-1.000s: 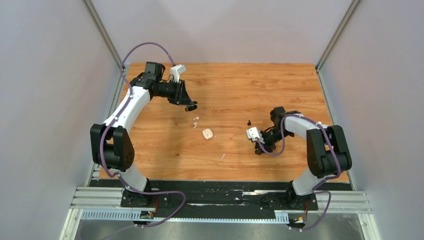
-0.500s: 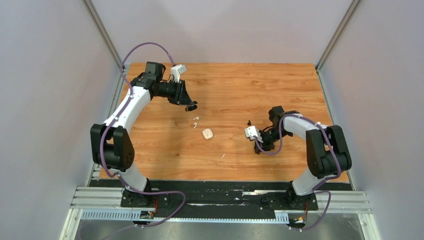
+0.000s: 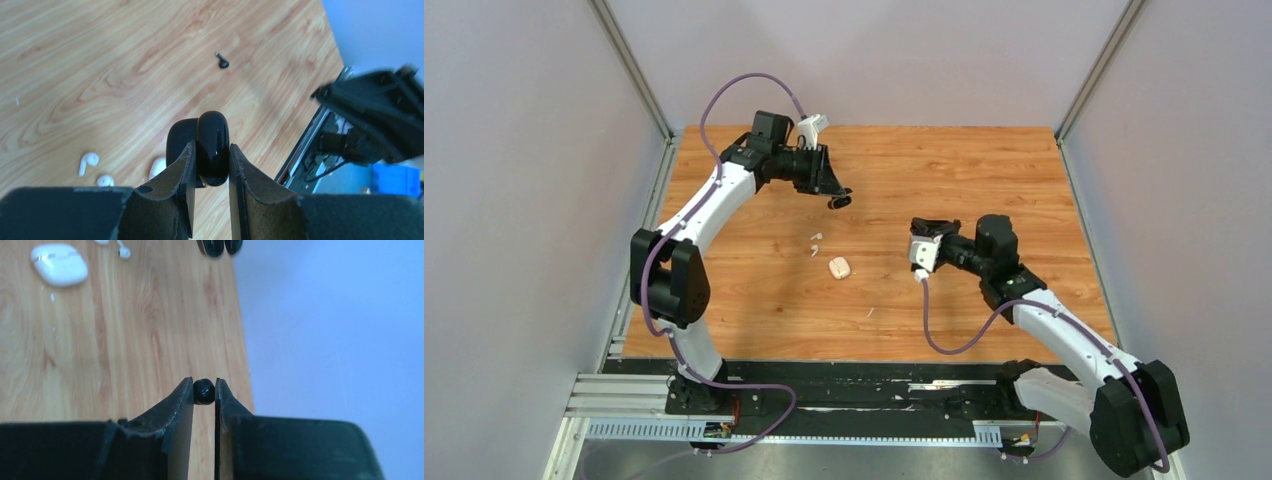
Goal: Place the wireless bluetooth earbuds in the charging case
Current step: Place the earbud in the charging case.
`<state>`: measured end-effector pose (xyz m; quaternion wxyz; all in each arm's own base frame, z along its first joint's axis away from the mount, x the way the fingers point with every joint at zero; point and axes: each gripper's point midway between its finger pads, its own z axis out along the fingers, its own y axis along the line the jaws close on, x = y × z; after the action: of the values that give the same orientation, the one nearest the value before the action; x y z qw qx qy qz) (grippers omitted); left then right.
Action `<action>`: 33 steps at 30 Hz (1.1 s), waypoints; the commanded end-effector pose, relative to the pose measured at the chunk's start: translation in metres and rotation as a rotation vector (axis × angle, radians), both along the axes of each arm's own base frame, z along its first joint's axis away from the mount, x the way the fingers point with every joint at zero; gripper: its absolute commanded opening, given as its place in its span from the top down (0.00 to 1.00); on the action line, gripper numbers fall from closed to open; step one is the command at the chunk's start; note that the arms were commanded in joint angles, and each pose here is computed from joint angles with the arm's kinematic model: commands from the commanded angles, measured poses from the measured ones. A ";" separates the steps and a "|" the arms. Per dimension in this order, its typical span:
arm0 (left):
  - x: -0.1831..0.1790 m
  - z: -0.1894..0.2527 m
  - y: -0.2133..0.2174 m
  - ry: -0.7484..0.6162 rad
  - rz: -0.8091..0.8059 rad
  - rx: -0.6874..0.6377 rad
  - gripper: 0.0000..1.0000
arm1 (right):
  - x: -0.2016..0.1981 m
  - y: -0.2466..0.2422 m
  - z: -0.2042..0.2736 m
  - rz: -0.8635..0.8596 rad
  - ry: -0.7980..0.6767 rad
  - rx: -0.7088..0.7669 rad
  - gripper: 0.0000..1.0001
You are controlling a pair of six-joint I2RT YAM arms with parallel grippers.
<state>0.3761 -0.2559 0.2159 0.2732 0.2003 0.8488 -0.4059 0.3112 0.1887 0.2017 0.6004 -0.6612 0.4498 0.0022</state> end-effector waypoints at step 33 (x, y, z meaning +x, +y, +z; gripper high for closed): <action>-0.050 0.072 -0.051 0.259 -0.292 -0.410 1.00 | 0.046 0.080 0.083 -0.179 -0.156 0.321 1.00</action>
<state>0.3359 -0.3097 0.2543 0.1415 0.2040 0.7655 -0.5936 0.3621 0.2680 0.2824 0.7244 -0.5078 0.4651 -0.0322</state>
